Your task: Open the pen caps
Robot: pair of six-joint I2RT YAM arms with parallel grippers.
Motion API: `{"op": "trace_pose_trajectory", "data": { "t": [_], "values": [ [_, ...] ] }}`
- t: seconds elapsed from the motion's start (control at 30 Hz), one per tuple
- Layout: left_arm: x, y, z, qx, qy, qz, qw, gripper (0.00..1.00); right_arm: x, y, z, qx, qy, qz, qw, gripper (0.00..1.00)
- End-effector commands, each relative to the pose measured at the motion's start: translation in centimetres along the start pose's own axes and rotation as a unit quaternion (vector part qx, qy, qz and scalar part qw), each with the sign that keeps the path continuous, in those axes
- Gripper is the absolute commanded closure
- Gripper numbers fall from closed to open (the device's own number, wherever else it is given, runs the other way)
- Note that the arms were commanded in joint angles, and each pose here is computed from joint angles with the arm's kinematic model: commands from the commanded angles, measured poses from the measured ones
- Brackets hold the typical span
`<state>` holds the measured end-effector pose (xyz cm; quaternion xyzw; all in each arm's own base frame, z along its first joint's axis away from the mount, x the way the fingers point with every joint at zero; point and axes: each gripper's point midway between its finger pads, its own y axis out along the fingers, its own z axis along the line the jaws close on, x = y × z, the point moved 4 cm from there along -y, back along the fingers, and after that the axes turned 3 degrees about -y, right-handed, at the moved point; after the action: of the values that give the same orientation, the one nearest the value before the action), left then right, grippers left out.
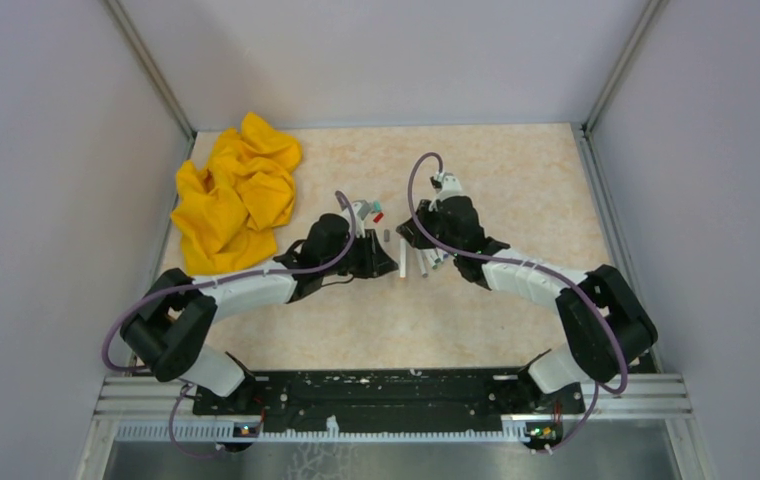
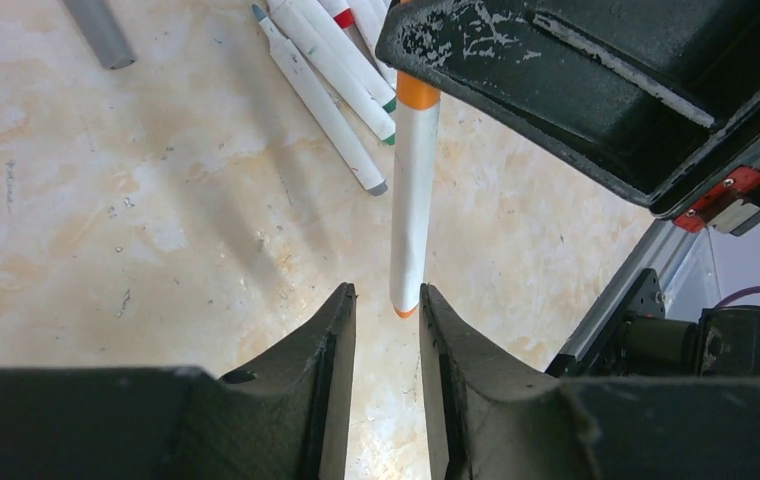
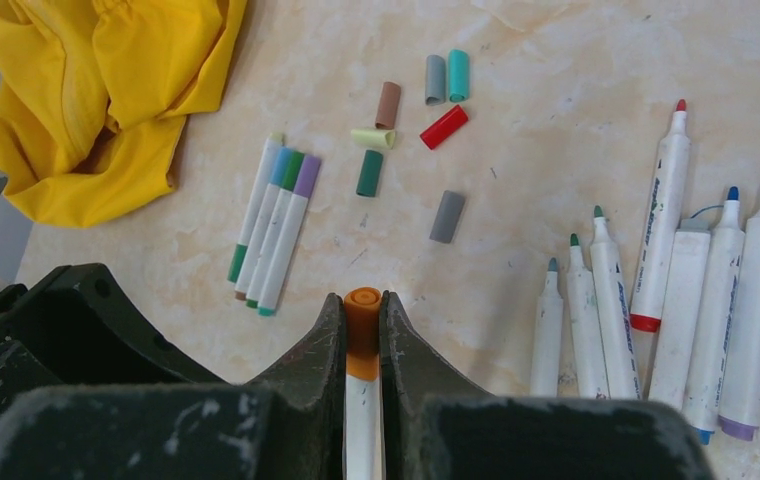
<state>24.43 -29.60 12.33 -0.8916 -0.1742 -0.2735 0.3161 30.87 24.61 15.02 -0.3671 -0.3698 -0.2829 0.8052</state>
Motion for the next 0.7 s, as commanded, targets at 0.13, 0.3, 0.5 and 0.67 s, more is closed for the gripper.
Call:
{"op": "trace_pose_trajectory", "data": {
  "t": [0.13, 0.3, 0.5, 0.67],
  "values": [
    [0.5, 0.7, -1.1, -0.042, -0.013, -0.021, 0.999, 0.62, 1.9, -0.5, 0.5, 0.015, 0.001, -0.039, 0.999, 1.00],
    [0.3, 1.6, -1.3, -0.063, -0.023, -0.019, 0.998, 0.61, 1.7, -0.6, 0.6, 0.022, 0.010, -0.039, 0.999, 1.00],
    [-0.1, 2.3, -1.0, -0.066, -0.029, -0.018, 0.997, 0.60, 1.8, -0.8, 0.7, 0.032, 0.014, -0.040, 0.999, 1.00],
    [-0.2, 2.7, -0.9, -0.076, -0.030, -0.022, 0.996, 0.60, 1.6, -0.8, 0.8, 0.038, 0.020, -0.038, 0.998, 1.00]
  ]
}}
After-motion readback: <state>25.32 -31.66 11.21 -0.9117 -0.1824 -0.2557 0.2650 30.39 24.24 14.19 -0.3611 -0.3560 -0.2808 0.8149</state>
